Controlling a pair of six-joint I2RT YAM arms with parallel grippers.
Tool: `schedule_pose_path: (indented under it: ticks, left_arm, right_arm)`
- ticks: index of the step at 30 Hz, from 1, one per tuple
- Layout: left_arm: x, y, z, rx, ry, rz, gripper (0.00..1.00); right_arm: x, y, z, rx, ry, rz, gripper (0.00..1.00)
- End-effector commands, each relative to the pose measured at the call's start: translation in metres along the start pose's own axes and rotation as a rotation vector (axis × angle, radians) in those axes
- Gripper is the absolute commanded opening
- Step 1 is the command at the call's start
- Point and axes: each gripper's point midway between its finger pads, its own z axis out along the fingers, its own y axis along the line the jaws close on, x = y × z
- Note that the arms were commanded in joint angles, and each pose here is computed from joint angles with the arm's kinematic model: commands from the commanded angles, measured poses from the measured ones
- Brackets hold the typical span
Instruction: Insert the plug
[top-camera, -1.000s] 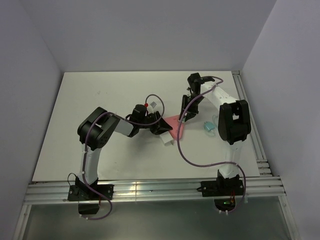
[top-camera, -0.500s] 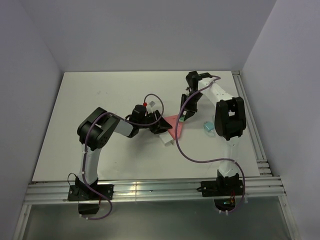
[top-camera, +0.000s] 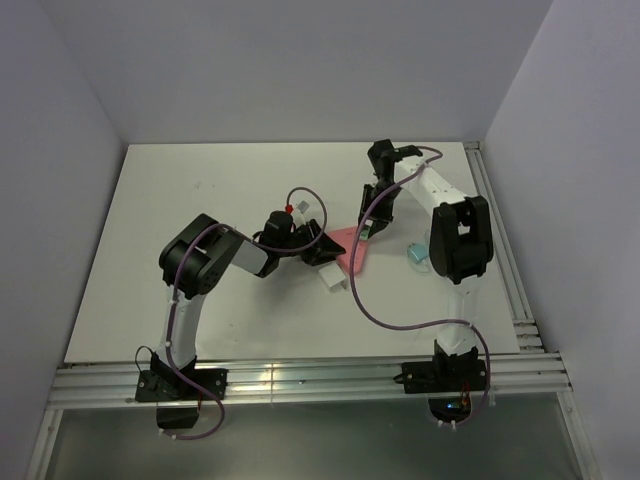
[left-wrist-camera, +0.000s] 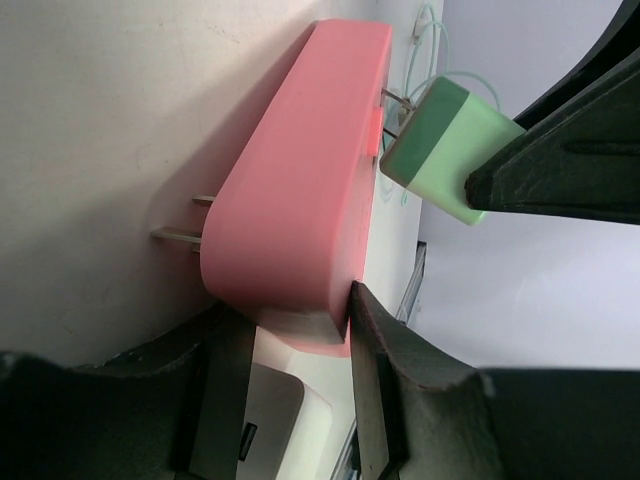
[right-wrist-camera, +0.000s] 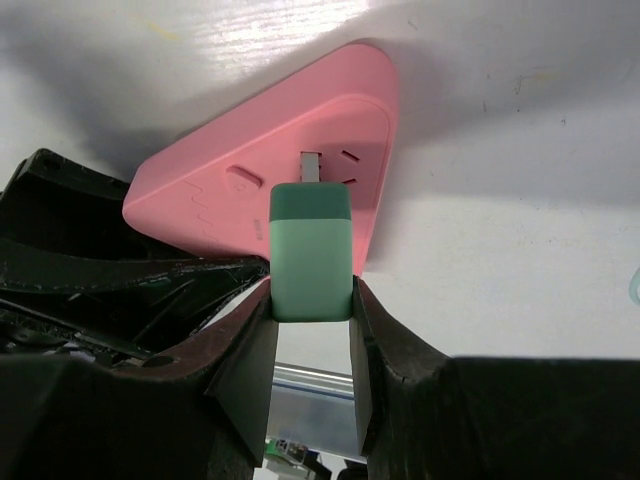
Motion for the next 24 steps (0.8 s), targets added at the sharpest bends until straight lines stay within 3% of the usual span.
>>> schedule_pose_path:
  ticks: [1, 9, 11, 13, 16, 24]
  left_arm:
    - [0.010, 0.024, 0.003, -0.081, 0.002, 0.031, 0.00]
    - [0.015, 0.028, 0.003, -0.079, 0.018, 0.024, 0.00]
    - [0.015, 0.028, 0.004, -0.077, 0.021, 0.027, 0.00]
    - [0.015, 0.030, 0.004, -0.080, 0.022, 0.028, 0.00]
    - [0.016, 0.029, 0.004, -0.076, 0.024, 0.031, 0.00]
    - [0.017, 0.031, 0.005, -0.075, 0.035, 0.027, 0.00]
  right_arm:
    - [-0.044, -0.017, 0.019, 0.127, -0.144, -0.010, 0.11]
    - [-0.052, -0.020, 0.014, 0.106, -0.146, -0.010, 0.19]
    - [-0.055, -0.024, 0.014, 0.098, -0.147, -0.005, 0.17]
    - [-0.057, -0.025, 0.016, 0.106, -0.144, -0.010, 0.07]
    - [-0.062, -0.028, 0.023, 0.115, -0.124, -0.019, 0.00]
    - [-0.069, -0.043, 0.042, 0.066, 0.016, 0.017, 0.00]
